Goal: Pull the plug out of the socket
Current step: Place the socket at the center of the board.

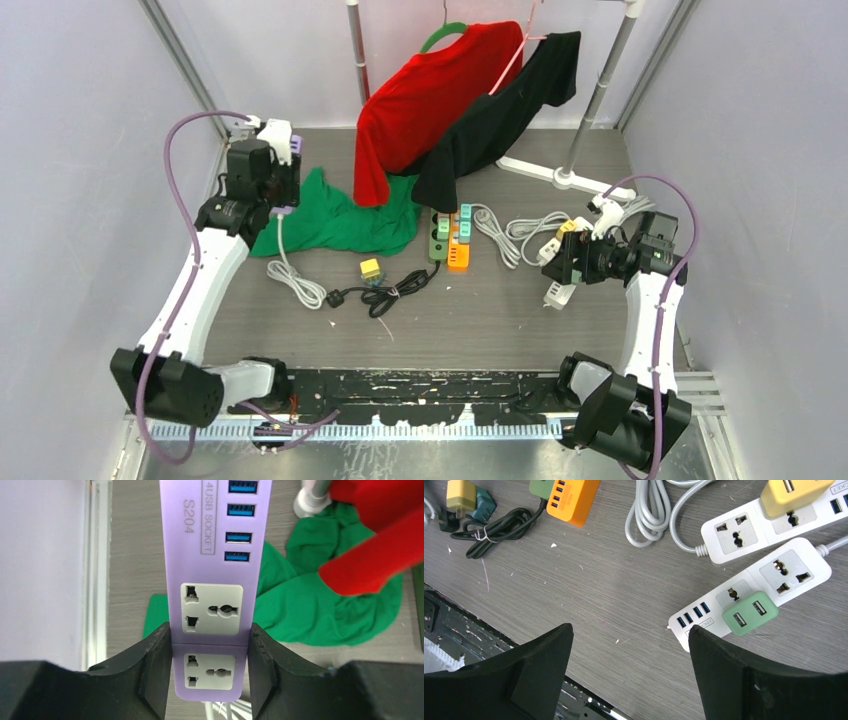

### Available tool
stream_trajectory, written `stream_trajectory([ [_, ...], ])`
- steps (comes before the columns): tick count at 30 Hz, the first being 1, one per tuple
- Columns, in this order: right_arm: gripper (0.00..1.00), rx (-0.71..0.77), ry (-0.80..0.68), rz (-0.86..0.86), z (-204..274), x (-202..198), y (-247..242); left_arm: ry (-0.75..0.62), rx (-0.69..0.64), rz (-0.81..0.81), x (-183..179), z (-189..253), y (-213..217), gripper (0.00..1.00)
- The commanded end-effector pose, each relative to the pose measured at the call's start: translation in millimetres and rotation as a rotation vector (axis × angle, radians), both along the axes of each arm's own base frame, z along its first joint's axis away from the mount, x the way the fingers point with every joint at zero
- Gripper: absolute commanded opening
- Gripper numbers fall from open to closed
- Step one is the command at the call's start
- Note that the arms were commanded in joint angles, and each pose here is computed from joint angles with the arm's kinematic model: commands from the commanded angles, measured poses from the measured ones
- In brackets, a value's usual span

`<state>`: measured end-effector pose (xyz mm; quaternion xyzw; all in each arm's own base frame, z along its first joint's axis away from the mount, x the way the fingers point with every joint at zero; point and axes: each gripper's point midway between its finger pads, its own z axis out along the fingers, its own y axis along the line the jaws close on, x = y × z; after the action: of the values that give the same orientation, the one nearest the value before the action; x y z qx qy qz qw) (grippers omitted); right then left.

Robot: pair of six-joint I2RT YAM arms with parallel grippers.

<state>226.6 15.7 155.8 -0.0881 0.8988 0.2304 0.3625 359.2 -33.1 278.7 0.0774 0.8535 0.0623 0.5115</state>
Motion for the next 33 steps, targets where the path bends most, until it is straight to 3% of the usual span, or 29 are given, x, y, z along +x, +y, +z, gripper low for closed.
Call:
stream_trajectory([
  [1,0.90,-0.029,-0.077,0.035,20.1,5.7,3.0,-0.055,-0.230,0.098,50.8,-18.8,13.5,0.00],
  [5,0.90,-0.029,-0.076,0.055,19.6,4.6,7.4,0.079,-0.397,0.177,79.1,-73.8,26.4,0.00],
  [10,0.90,-0.031,-0.076,0.064,19.1,4.0,9.1,0.211,-0.429,0.277,94.0,-120.2,42.9,0.01],
  [16,0.90,-0.033,-0.074,0.067,18.2,3.8,9.6,0.291,-0.498,0.329,97.9,-157.3,53.2,0.17],
  [25,0.90,-0.036,-0.075,0.069,18.4,3.3,9.9,0.395,-0.564,0.404,97.8,-182.4,63.2,0.34],
  [33,0.90,-0.040,-0.078,0.070,18.9,2.8,9.9,0.378,-0.548,0.460,94.3,-172.1,71.4,0.52],
])
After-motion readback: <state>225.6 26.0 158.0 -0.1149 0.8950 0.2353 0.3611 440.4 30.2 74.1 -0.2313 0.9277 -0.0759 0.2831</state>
